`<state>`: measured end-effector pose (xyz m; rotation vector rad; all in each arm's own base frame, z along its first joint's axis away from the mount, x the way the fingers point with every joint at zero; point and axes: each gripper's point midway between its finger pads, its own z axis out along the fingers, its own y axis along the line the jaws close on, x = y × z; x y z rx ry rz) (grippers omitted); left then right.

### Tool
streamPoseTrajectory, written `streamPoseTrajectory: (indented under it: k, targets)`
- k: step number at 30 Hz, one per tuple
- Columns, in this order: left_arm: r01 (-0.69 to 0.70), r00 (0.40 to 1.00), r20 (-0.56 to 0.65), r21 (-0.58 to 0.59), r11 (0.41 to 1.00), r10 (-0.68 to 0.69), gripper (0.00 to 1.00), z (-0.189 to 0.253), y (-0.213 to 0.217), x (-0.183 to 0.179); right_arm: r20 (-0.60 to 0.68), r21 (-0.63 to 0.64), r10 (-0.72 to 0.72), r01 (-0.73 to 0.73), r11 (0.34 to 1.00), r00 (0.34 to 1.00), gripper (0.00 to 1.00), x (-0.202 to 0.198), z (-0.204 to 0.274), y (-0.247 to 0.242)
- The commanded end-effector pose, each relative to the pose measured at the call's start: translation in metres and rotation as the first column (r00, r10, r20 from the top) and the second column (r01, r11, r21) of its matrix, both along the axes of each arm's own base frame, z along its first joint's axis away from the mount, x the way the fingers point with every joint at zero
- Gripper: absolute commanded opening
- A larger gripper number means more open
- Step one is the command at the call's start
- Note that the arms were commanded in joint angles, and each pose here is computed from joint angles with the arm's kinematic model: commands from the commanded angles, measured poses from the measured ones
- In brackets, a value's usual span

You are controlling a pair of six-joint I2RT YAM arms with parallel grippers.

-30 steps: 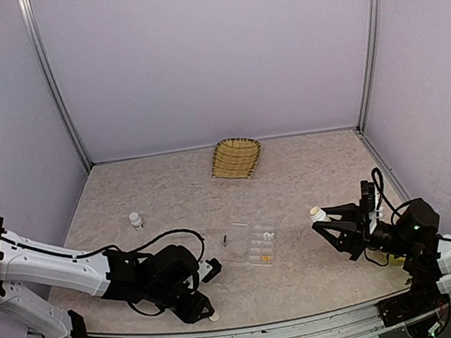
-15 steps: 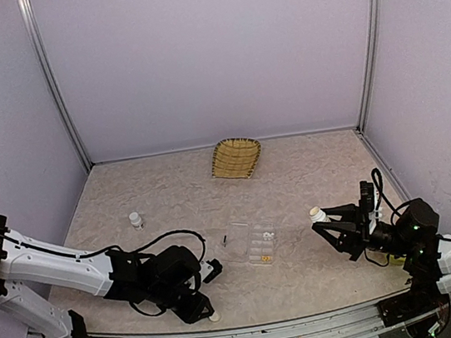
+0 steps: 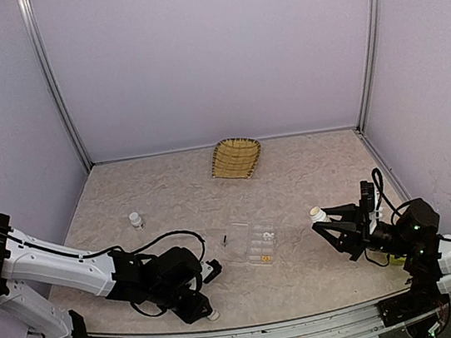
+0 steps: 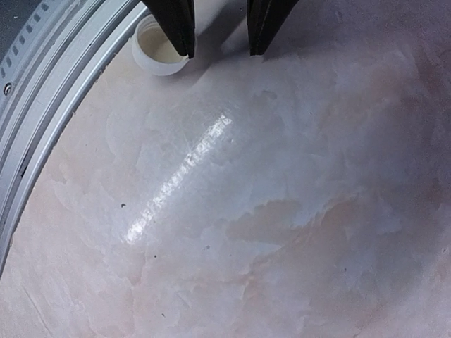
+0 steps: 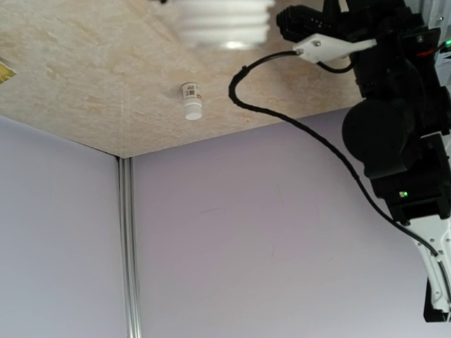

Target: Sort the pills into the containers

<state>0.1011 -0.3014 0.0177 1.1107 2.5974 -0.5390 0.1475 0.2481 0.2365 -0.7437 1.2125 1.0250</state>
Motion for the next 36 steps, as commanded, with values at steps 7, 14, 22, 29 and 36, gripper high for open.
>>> streamPoseTrajectory:
  k: [7,14,22,29,36]
  targets:
    - [-0.001,1.000,0.015,0.045,0.999,0.000,0.26,-0.010,0.006,0.002,0.003,0.008,-0.015,0.015,1.000,1.000,0.00,0.002,0.001,-0.003]
    - [0.003,1.000,0.015,0.060,0.998,-0.004,0.26,-0.014,0.008,0.003,0.003,0.007,-0.020,0.020,1.000,1.000,0.00,0.003,0.001,-0.003]
    - [-0.013,1.000,0.009,0.071,0.997,0.012,0.26,-0.018,0.011,0.011,0.004,0.007,-0.021,0.021,1.000,1.000,0.00,0.003,0.002,-0.003]
    - [-0.055,0.998,-0.005,0.072,0.996,0.056,0.26,-0.024,0.019,0.023,0.003,0.004,-0.029,0.029,1.000,1.000,0.00,0.005,0.002,-0.003]
    - [-0.122,0.992,-0.014,0.026,0.992,0.123,0.23,-0.028,0.021,0.041,0.001,0.001,-0.037,0.037,0.999,0.999,0.00,0.006,0.000,-0.003]
